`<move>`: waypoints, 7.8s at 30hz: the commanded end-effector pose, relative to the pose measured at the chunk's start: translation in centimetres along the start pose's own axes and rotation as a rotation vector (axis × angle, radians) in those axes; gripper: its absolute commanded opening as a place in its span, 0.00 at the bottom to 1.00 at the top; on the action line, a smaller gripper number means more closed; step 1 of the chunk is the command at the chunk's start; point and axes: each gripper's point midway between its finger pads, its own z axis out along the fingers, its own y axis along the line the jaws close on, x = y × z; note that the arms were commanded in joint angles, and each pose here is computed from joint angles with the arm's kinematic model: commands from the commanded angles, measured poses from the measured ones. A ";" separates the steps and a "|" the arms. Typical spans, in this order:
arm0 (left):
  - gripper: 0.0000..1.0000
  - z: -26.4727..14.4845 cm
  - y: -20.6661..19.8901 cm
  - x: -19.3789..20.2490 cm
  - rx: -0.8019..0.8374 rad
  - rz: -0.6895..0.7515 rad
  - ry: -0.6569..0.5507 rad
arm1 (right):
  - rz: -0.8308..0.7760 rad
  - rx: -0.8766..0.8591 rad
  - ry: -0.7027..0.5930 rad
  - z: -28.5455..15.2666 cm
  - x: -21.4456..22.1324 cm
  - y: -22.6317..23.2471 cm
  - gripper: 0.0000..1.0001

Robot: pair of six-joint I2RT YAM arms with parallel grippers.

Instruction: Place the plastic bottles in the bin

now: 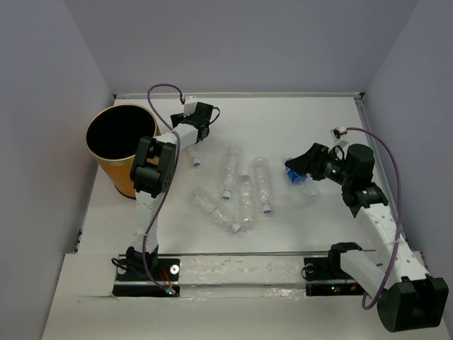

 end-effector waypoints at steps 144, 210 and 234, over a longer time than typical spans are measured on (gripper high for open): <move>0.99 -33.4 -1.7 -3.1 0.875 -0.133 -0.041 | -0.211 0.379 -0.061 3.6 4.7 -1.5 0.50; 0.30 -36.1 14.2 -26.3 0.627 -0.439 -0.599 | -0.330 0.863 0.356 8.1 -0.4 -16.7 0.33; 0.37 -27.7 33.1 -25.4 -0.387 -0.543 -0.809 | -0.392 -0.142 -0.171 9.0 -6.6 18.5 0.30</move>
